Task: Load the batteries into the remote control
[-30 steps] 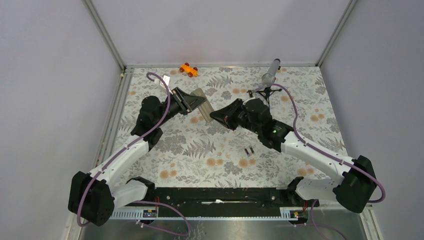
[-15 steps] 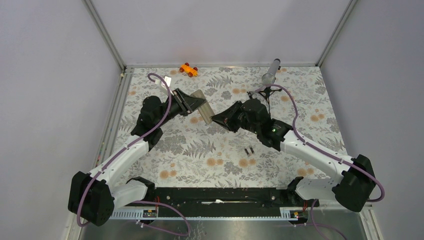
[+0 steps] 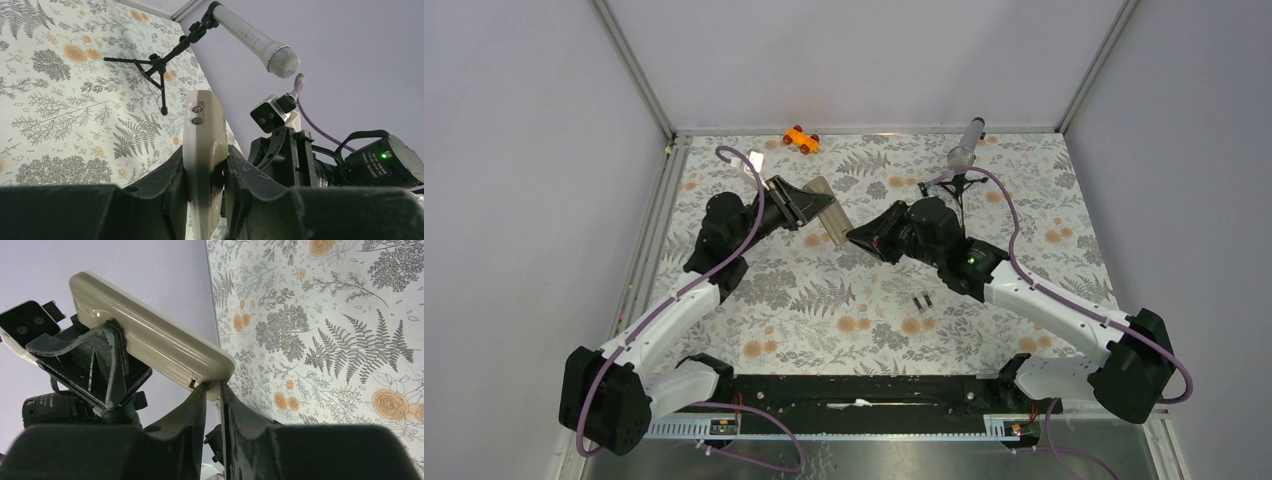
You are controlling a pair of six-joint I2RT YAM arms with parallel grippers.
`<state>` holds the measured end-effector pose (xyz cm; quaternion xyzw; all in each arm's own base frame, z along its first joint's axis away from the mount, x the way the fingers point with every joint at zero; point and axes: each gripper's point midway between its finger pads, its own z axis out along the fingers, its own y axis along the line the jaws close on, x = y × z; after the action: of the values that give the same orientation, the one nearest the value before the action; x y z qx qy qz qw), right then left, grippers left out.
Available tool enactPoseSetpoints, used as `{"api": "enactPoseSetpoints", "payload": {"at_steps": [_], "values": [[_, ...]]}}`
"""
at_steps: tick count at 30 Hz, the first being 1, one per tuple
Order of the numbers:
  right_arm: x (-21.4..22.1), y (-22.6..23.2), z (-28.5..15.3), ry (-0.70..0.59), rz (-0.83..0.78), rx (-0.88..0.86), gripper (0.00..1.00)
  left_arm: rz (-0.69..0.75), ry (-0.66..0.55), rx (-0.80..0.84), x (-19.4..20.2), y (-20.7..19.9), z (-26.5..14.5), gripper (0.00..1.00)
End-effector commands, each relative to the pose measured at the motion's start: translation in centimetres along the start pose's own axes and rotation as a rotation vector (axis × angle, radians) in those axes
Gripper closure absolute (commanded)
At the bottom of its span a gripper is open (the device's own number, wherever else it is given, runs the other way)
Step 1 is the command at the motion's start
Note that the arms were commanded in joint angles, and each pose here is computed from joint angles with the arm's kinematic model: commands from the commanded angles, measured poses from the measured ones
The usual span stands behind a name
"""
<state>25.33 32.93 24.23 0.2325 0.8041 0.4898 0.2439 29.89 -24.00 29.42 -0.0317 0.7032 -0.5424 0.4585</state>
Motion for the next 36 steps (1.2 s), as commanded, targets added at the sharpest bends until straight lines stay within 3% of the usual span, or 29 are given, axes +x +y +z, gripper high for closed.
{"api": "enactPoseSetpoints", "payload": {"at_steps": [1, 4, 8, 10, 16, 21, 26, 31, 36], "values": [[-1.7, 2.4, -0.7, -0.08, -0.014, -0.096, 0.75, 0.039, -0.02, 0.167, -1.1, -5.1, -0.9, 1.0], [-1.2, 3.1, -1.1, -0.056, -0.001, -0.151, 0.73, 0.037, -0.023, 0.146, -1.2, -4.8, -0.9, 1.0], [-1.2, 3.7, -1.8, -0.058, 0.001, -0.184, 0.58, 0.042, -0.035, 0.122, -1.4, -4.3, -0.8, 1.0], [-1.2, 3.7, -1.8, -0.057, 0.016, -0.181, 0.56, 0.042, -0.034, 0.121, -1.3, -4.2, -0.7, 1.0], [-0.2, 4.6, -1.5, 0.008, 0.07, -0.218, 0.76, 0.074, -0.054, 0.095, -1.6, -3.6, -0.5, 1.0], [-0.3, 4.3, -0.7, 0.006, 0.072, -0.189, 0.75, 0.101, -0.069, 0.056, -1.9, -2.8, -0.3, 1.0], [-0.6, 2.3, 0.1, -0.017, 0.07, -0.076, 0.68, 0.11, -0.086, 0.04, -2.2, -2.5, -0.5, 1.0], [-0.7, 2.1, 0.3, -0.025, 0.072, -0.063, 0.64, 0.115, -0.092, 0.035, -2.3, -2.3, -0.5, 1.0], [-0.8, 2.9, 1.1, -0.025, 0.072, -0.106, 0.65, 0.114, -0.079, 0.048, -2.0, -2.4, -0.3, 1.0]]}}
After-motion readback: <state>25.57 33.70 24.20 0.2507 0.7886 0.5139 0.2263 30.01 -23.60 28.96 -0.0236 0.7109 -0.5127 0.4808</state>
